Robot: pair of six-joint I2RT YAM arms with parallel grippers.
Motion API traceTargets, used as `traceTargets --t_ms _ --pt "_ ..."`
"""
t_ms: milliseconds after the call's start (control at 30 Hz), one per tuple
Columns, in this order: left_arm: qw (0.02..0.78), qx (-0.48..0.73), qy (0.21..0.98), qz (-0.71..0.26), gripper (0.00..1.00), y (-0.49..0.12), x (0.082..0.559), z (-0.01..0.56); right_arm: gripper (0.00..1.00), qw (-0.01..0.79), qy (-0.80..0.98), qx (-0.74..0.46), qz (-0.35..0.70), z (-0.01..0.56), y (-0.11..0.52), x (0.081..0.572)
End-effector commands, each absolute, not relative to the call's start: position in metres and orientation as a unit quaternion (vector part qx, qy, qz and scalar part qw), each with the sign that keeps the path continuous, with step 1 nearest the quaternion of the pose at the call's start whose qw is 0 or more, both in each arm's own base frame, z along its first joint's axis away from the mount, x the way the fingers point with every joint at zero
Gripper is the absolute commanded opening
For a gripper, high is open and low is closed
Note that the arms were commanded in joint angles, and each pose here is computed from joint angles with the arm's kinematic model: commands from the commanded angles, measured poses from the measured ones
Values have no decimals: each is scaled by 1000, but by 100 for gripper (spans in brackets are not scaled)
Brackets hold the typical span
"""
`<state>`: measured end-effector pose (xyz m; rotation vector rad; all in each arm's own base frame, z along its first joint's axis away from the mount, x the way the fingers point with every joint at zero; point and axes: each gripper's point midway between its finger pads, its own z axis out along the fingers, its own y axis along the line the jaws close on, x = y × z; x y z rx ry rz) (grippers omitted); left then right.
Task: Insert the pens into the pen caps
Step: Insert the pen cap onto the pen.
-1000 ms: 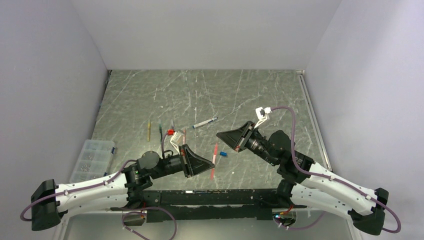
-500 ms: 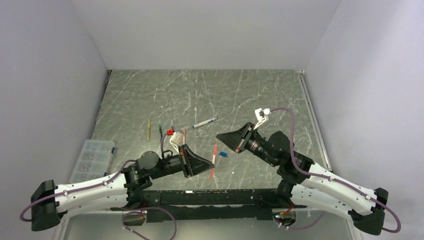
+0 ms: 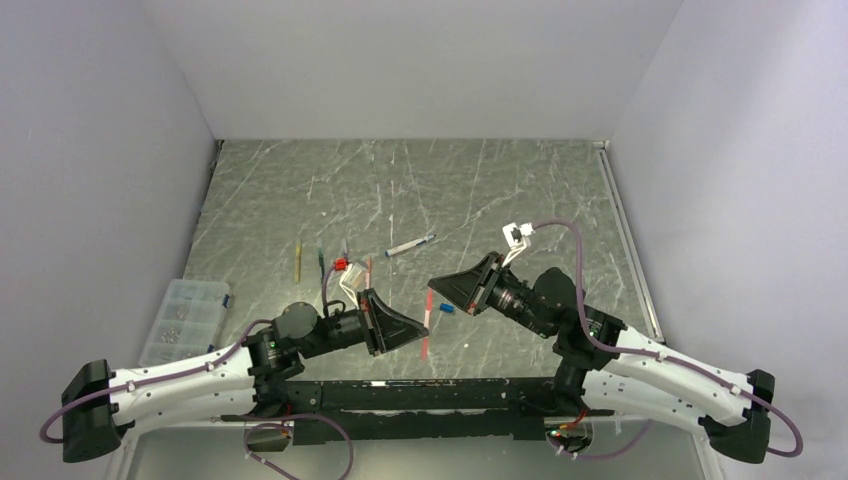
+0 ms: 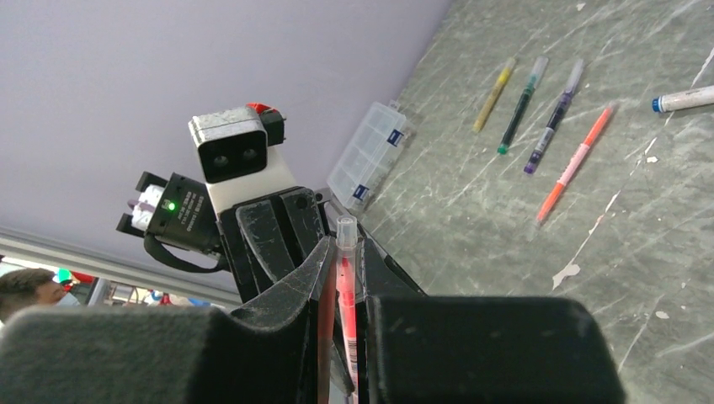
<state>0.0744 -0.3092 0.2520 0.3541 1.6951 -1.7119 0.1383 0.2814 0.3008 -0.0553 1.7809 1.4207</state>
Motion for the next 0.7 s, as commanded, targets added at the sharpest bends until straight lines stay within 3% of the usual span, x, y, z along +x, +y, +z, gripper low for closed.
traceTargets --t_ms 0,667 --pt "367 140 628 -672 0 -307 75 278 0 430 698 -27 572 305 280 132" --pt "399 142 628 -653 0 -298 81 291 0 411 731 -58 541 269 303 99"
